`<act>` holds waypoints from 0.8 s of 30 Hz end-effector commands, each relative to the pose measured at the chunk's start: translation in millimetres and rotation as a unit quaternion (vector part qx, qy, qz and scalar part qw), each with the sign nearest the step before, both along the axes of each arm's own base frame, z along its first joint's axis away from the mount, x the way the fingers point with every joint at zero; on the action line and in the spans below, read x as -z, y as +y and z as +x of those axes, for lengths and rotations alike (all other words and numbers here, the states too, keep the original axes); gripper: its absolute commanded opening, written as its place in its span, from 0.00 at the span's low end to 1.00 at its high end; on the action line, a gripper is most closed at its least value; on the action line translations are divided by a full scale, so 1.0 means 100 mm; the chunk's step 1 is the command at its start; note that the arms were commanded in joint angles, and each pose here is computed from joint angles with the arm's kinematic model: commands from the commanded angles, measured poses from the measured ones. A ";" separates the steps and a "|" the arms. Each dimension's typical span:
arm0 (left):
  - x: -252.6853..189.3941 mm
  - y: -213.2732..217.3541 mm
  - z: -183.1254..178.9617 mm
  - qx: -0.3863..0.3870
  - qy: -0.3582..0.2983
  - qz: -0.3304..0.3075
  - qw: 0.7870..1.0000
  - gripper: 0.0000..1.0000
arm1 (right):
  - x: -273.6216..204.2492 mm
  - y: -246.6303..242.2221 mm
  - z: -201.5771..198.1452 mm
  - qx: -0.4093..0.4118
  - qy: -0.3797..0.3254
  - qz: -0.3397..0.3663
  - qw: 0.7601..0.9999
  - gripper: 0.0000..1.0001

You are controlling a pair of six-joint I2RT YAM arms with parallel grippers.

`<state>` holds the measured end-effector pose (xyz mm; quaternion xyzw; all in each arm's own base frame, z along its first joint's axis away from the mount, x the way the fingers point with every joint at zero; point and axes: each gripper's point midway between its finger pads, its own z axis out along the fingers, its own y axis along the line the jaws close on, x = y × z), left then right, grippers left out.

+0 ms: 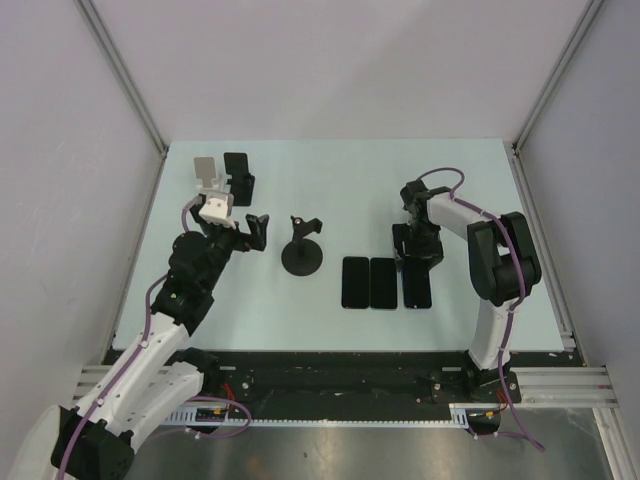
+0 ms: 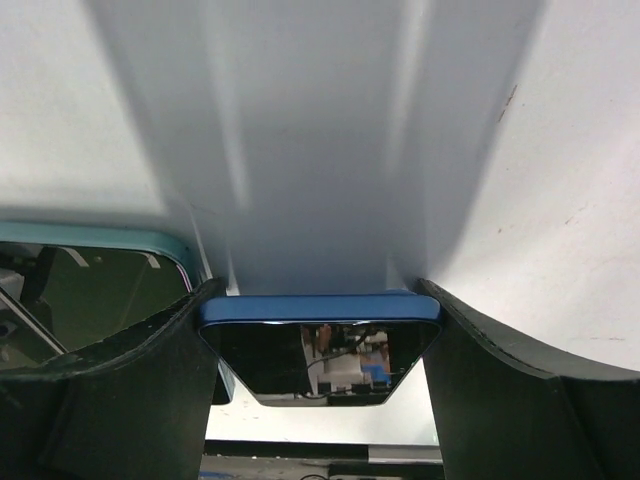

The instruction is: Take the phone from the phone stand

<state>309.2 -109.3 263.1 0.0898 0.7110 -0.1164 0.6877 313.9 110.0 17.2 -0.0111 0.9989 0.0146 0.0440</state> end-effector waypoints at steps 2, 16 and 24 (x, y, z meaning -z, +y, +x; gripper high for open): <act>-0.09 0.01 -0.01 -0.002 -0.022 0.001 1.000 1.00 | -0.03 0.02 0.27 0.010 -0.048 -0.001 0.999 0.77; -0.05 -0.06 -0.01 0.011 -0.017 0.002 1.000 1.00 | -0.35 0.04 0.25 0.041 -0.092 0.069 0.993 0.90; -0.03 -0.12 -0.01 0.021 -0.011 0.001 1.000 1.00 | -0.34 -0.05 -0.02 0.101 -0.097 0.151 0.979 0.83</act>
